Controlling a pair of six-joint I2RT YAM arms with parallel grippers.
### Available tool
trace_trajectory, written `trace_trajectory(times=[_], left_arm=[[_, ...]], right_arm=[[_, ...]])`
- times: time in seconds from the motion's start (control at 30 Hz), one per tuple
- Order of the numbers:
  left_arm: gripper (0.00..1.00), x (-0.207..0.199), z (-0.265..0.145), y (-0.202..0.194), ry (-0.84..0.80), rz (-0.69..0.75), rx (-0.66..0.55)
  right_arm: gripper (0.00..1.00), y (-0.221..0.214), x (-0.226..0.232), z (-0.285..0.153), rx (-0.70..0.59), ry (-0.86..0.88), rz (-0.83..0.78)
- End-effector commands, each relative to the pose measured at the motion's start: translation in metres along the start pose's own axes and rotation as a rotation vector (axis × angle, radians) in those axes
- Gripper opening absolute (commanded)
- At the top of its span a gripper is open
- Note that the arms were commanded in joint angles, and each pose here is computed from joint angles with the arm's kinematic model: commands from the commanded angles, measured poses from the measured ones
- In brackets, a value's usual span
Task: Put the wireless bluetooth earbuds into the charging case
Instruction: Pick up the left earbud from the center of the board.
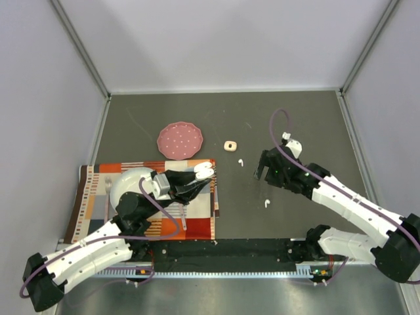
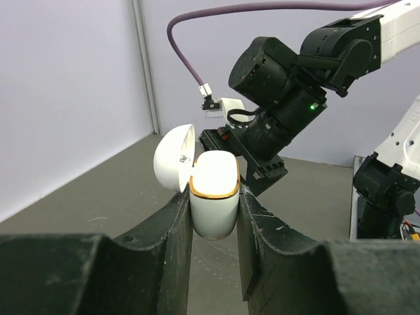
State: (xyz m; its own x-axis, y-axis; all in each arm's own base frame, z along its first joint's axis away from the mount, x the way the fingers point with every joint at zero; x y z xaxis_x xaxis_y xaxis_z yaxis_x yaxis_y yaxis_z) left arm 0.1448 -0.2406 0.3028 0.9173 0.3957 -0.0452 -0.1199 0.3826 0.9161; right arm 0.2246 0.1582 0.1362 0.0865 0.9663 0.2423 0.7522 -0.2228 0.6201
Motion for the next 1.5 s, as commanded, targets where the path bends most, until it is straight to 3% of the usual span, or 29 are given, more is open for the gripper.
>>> trace_trajectory(times=[0.0, 0.33, 1.1, 1.17, 1.4, 1.47], left_arm=[[0.0, 0.001, 0.001, 0.015, 0.011, 0.025, -0.043], [0.0, 0.002, 0.002, 0.014, 0.019, 0.026, -0.035], [0.0, 0.006, -0.002, 0.009, 0.041, 0.019, -0.027], [0.0, 0.006, -0.002, 0.009, 0.042, 0.018, -0.027], [0.0, 0.008, -0.002, 0.007, 0.053, 0.02, -0.022], [0.0, 0.008, -0.002, 0.007, 0.053, 0.021, -0.022]], right_arm=[[0.87, -0.01, -0.006, 0.005, 0.02, -0.019, 0.09], [0.77, -0.056, -0.029, 0.027, 0.142, -0.122, 0.163], [0.6, -0.068, -0.04, 0.039, 0.148, -0.194, 0.253], [0.55, -0.067, -0.038, 0.039, 0.147, -0.191, 0.255], [0.51, -0.069, -0.036, 0.043, 0.163, -0.198, 0.27], [0.43, -0.07, -0.034, 0.045, 0.173, -0.193, 0.26]])
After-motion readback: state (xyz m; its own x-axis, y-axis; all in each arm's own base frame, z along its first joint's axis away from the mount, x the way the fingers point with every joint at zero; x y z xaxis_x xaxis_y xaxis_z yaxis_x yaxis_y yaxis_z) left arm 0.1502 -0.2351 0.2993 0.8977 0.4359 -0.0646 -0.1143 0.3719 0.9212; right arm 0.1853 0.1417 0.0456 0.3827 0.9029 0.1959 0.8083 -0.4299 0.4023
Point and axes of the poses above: each gripper's point midway between its finger pads, its own z axis out along the fingers, its own x axis along the line the jaws close on, y = z × x, the point moved 1 cm from there along -z, back along the fingers, and after that the axes turned 6 degrees about -z, right-handed, at the moved point
